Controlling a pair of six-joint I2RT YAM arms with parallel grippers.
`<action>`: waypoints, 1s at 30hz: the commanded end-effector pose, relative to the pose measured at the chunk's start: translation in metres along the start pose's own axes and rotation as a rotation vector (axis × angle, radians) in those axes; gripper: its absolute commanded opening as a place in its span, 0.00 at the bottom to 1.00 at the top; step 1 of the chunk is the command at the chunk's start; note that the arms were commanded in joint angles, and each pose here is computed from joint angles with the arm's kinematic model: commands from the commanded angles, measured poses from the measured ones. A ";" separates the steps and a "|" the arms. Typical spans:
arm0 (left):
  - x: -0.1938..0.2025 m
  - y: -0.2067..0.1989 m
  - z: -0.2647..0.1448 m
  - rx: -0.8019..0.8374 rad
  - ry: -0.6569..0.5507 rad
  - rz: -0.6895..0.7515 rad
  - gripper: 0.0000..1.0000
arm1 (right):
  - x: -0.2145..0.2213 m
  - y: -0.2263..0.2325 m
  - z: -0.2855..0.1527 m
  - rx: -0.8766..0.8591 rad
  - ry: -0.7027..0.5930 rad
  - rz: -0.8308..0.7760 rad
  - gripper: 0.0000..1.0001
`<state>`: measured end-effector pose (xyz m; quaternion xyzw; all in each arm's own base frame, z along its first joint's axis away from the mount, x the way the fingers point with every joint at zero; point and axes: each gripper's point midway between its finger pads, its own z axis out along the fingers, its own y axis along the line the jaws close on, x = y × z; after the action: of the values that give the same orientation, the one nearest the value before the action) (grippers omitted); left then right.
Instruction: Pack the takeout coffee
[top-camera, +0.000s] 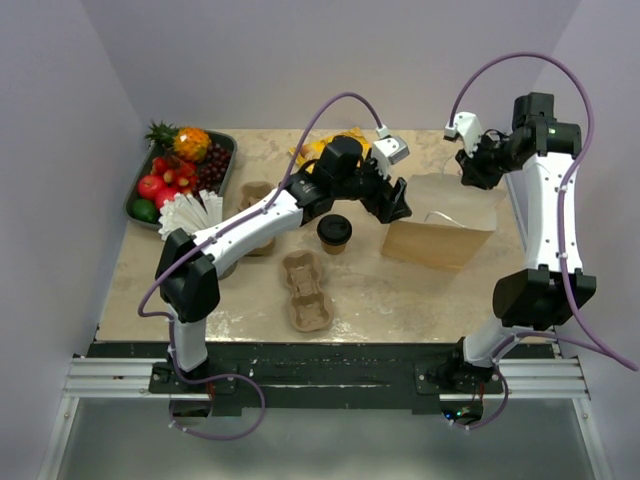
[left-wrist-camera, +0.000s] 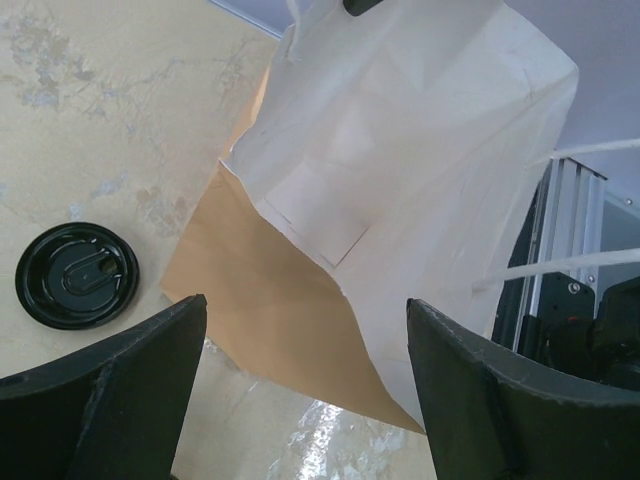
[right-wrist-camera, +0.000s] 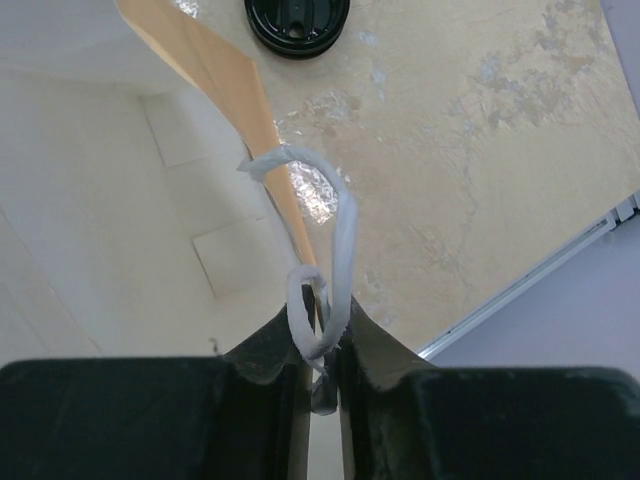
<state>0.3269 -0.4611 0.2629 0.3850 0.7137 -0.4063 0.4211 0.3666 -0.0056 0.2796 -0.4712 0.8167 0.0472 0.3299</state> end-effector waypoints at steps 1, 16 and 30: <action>-0.068 -0.021 -0.032 0.032 -0.143 0.167 0.85 | -0.008 0.021 -0.019 -0.023 -0.035 0.023 0.12; -0.031 -0.018 -0.143 -0.081 0.051 0.608 0.86 | -0.020 0.032 -0.034 0.042 -0.110 0.097 0.00; 0.042 -0.011 -0.163 -0.066 0.232 0.637 0.83 | -0.034 0.010 -0.055 0.211 -0.158 0.228 0.00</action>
<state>0.2522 -0.3108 0.2672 0.6197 0.6314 -0.1954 0.4232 0.3393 0.0084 0.3099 -0.3736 0.8373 0.0576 0.3950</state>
